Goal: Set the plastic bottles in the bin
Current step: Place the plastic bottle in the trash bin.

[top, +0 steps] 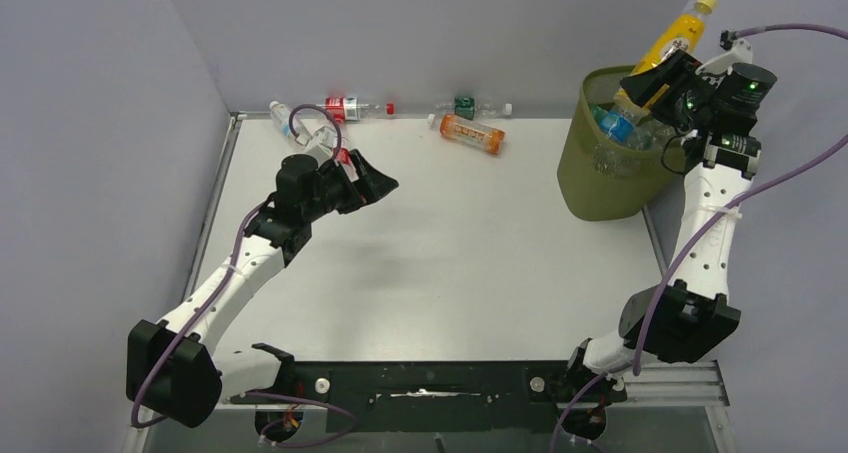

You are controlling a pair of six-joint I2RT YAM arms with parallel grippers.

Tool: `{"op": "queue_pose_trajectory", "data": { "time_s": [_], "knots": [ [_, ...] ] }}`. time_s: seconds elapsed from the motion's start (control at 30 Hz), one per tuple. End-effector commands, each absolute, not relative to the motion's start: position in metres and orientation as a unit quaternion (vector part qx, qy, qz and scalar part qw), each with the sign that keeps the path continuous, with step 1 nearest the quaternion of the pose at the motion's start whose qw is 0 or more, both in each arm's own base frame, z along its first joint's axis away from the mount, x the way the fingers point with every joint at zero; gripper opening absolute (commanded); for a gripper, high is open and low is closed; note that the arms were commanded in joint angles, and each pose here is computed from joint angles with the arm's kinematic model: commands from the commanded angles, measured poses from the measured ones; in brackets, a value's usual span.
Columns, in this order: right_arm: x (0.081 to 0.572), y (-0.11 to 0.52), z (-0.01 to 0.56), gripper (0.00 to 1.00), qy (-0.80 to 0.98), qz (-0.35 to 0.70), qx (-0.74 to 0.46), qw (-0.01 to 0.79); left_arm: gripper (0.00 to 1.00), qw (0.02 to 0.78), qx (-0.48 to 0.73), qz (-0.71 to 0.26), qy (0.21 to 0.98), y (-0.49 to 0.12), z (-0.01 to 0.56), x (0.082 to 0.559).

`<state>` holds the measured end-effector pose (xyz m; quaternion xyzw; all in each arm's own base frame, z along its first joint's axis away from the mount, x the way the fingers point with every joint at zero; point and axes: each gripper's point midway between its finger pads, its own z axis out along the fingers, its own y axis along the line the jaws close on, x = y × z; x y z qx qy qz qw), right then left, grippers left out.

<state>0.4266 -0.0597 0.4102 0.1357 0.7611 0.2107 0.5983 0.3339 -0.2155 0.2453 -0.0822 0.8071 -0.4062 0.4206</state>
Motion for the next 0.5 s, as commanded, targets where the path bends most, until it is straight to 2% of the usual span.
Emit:
{"op": "queue_pose_trajectory", "data": {
  "time_s": [0.0,0.13,0.2,0.27,0.33,0.47],
  "knots": [
    [0.436,-0.065,0.419,0.59,0.758,0.219,0.118,0.603,0.88,0.446,-0.063,-0.436,0.779,-0.217,0.271,0.333],
    [0.450,-0.079,0.404,0.61,0.770,0.200,0.130,0.591,0.88,0.440,-0.061,-0.438,0.781,-0.218,0.268,0.333],
    [0.453,-0.085,0.396,0.65,0.778,0.187,0.135,0.584,0.88,0.436,-0.062,-0.437,0.785,-0.218,0.266,0.335],
    [0.453,-0.091,0.387,0.72,0.787,0.172,0.143,0.574,0.88,0.431,-0.062,-0.436,0.787,-0.218,0.263,0.336],
    [0.451,-0.095,0.381,0.92,0.793,0.158,0.150,0.569,0.88,0.429,-0.065,-0.435,0.789,-0.217,0.261,0.338],
    [0.441,-0.101,0.384,1.00,0.796,0.130,0.158,0.570,0.88,0.426,-0.067,-0.433,0.792,-0.217,0.258,0.341]
  ]
}}
